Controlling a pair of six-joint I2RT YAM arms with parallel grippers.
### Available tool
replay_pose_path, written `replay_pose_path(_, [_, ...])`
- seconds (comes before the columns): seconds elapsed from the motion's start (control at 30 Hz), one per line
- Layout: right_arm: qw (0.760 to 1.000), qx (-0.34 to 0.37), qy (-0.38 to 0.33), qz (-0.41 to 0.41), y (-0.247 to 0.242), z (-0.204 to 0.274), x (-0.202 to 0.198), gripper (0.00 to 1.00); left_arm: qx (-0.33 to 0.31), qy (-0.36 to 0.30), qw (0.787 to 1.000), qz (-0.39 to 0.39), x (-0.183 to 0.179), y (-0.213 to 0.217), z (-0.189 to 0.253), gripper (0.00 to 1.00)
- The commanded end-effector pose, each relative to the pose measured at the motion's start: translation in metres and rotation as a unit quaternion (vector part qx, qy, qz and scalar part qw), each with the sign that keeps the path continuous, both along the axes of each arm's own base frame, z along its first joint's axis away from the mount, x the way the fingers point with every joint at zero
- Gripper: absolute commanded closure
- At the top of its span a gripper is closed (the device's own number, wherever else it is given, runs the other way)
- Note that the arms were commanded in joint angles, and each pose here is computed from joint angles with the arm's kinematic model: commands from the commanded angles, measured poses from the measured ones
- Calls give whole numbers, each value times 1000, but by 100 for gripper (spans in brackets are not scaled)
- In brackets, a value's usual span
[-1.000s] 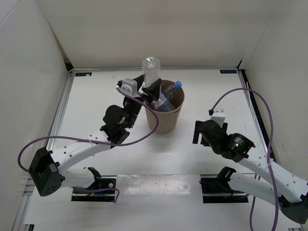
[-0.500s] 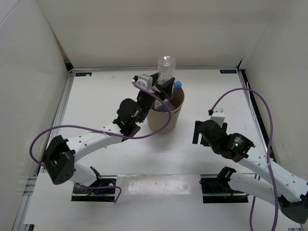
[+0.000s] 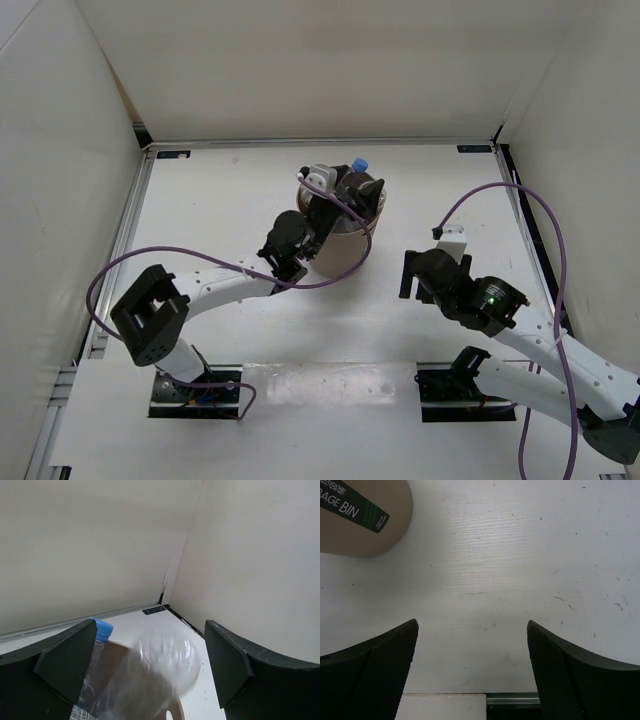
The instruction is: Put the plastic bottles in the bin
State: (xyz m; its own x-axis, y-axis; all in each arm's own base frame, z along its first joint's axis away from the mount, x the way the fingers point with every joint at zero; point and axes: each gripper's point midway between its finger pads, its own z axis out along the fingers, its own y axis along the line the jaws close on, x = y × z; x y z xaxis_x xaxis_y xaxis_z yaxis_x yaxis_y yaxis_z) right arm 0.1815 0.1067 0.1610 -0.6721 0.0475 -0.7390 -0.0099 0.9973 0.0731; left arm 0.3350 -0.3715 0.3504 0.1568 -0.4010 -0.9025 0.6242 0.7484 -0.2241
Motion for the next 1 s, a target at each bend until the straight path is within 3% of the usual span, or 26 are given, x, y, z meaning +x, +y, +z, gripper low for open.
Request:
replay_pose_path(0.0, [1000, 10, -14, 1, 4, 7, 5, 10, -39, -13, 999, 8, -9, 14, 36, 0])
replay_pose_path(0.17, [1000, 8, -12, 2, 5, 7, 6, 10, -52, -39, 997, 30, -20, 41, 87, 0])
replay_pose_path(0.23, [1000, 7, -11, 4, 6, 6, 6, 10, -23, -27, 999, 38, -23, 49, 90, 0])
replay_pose_path(0.3, [1000, 6, -9, 2, 5, 6, 6, 10, -33, -41, 997, 51, -34, 71, 137, 0])
replay_pose_path(0.33, [1000, 6, -8, 0, 5, 6, 6, 10, 34, 8, 998, 61, -31, 73, 121, 0])
replay_pose_path(0.4, [1000, 7, -10, -1, 5, 7, 6, 10, 40, 12, 995, 90, -42, 104, 153, 0])
replay_pose_path(0.43, [1000, 6, -11, -2, 4, 7, 6, 10, 93, 52, 988, 112, -42, 116, 133, 0])
replay_pose_path(0.57, [999, 21, -25, -4, 1, 13, 3, 10, 144, 62, 974, 165, -60, 175, 124, 0])
replay_pose_path(0.6, [999, 24, -29, -5, 0, 13, 3, 10, 190, 98, 955, 204, -62, 201, 98, 0])
replay_pose_path(0.67, [999, 29, -35, -4, -1, 16, 3, 10, 203, 152, 937, 241, -71, 233, 71, 0])
replay_pose_path(0.7, [999, 30, -38, -9, -3, 18, 4, 10, 176, 168, 922, 301, -82, 271, 73, 0])
replay_pose_path(0.73, [999, 29, -37, -14, -5, 19, 3, 10, 146, 190, 920, 310, -87, 279, 64, 0])
replay_pose_path(0.77, [998, 30, -44, -22, -8, 24, 5, 10, 182, 212, 906, 319, -93, 289, 38, 0])
replay_pose_path(0.97, [995, 68, -66, 10, -3, 76, -2, 10, 179, 247, 876, 374, -122, 339, -30, 0])
